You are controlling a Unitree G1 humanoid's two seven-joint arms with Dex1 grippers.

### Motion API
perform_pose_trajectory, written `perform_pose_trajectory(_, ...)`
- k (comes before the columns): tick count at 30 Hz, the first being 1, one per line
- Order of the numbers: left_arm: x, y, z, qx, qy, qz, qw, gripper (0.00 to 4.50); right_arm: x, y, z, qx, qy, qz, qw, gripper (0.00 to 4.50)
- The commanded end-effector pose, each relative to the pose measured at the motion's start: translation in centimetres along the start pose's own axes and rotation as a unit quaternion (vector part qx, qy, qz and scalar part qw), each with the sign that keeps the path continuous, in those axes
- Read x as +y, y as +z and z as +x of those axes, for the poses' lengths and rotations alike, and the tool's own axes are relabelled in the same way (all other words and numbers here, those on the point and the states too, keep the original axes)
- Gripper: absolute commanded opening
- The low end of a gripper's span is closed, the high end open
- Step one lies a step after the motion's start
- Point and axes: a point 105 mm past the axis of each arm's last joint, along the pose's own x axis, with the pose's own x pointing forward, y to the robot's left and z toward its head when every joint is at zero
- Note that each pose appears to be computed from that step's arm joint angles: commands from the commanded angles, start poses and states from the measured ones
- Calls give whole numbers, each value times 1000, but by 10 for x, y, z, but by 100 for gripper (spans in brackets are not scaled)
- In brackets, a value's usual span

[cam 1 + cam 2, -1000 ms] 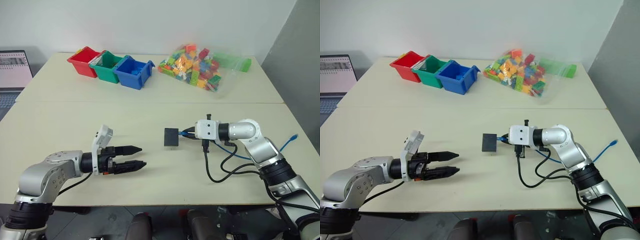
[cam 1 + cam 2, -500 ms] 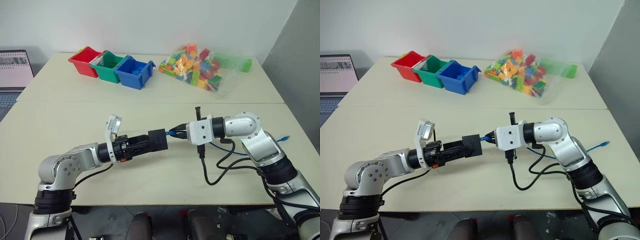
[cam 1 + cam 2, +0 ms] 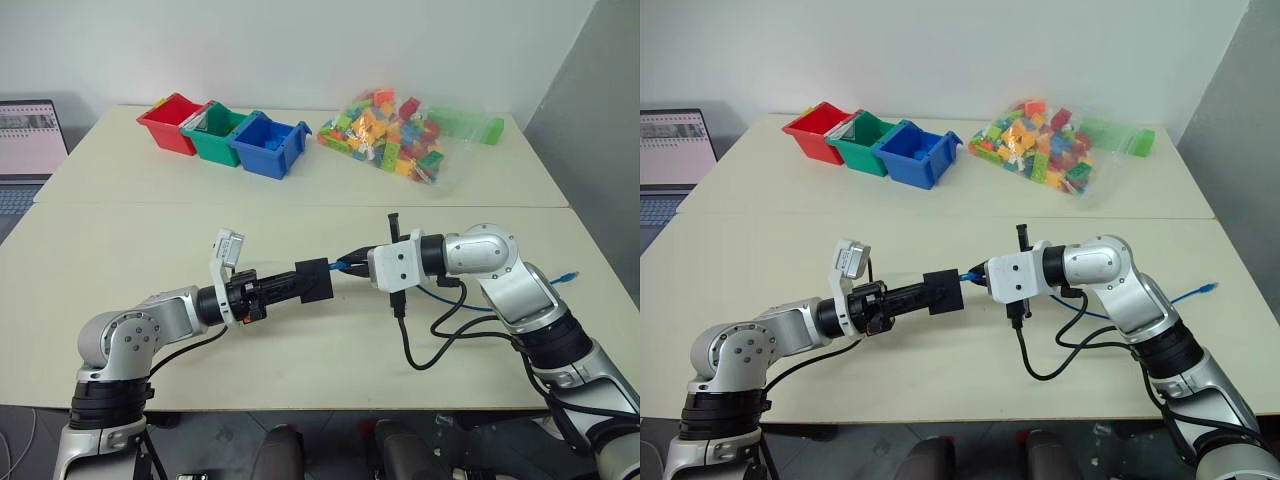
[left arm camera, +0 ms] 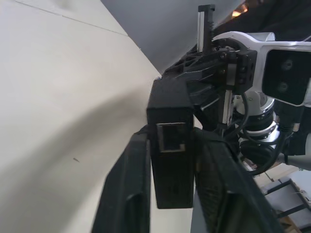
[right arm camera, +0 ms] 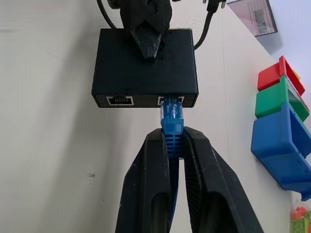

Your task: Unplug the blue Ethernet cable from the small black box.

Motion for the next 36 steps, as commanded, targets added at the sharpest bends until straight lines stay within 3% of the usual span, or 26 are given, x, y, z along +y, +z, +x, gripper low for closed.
perform_pose_trajectory(1, -4, 5, -1, -3, -4, 12, 1000, 78, -2, 19, -2, -29, 2, -31, 999, 47)
perform_pose_trajectory(7, -8, 5, -5, 18, -10, 25, 999, 78, 6, 27, -11, -50, 19, 22, 998, 191)
perform_pose_trajectory(12, -17, 0, -10, 66, -38, 59, 995, 78, 11, 34, -22, -105, 24, 200, 974, 283)
perform_pose_trajectory(19, -33, -2, -13, 106, -91, 102, 985, 78, 31, 25, -16, -154, 50, 461, 873, 285)
perform_pose_trajectory(24, -33, 1, -14, 103, -96, 109, 984, 78, 38, 32, -12, -188, 61, 546, 814, 285)
perform_pose_trajectory(31, -32, 2, -16, 101, -91, 111, 984, 78, 33, 31, -13, -205, 44, 590, 780, 285)
perform_pose_trajectory(36, -32, 5, -15, 93, -87, 111, 986, 78, 33, 29, -13, -199, 36, 596, 777, 285)
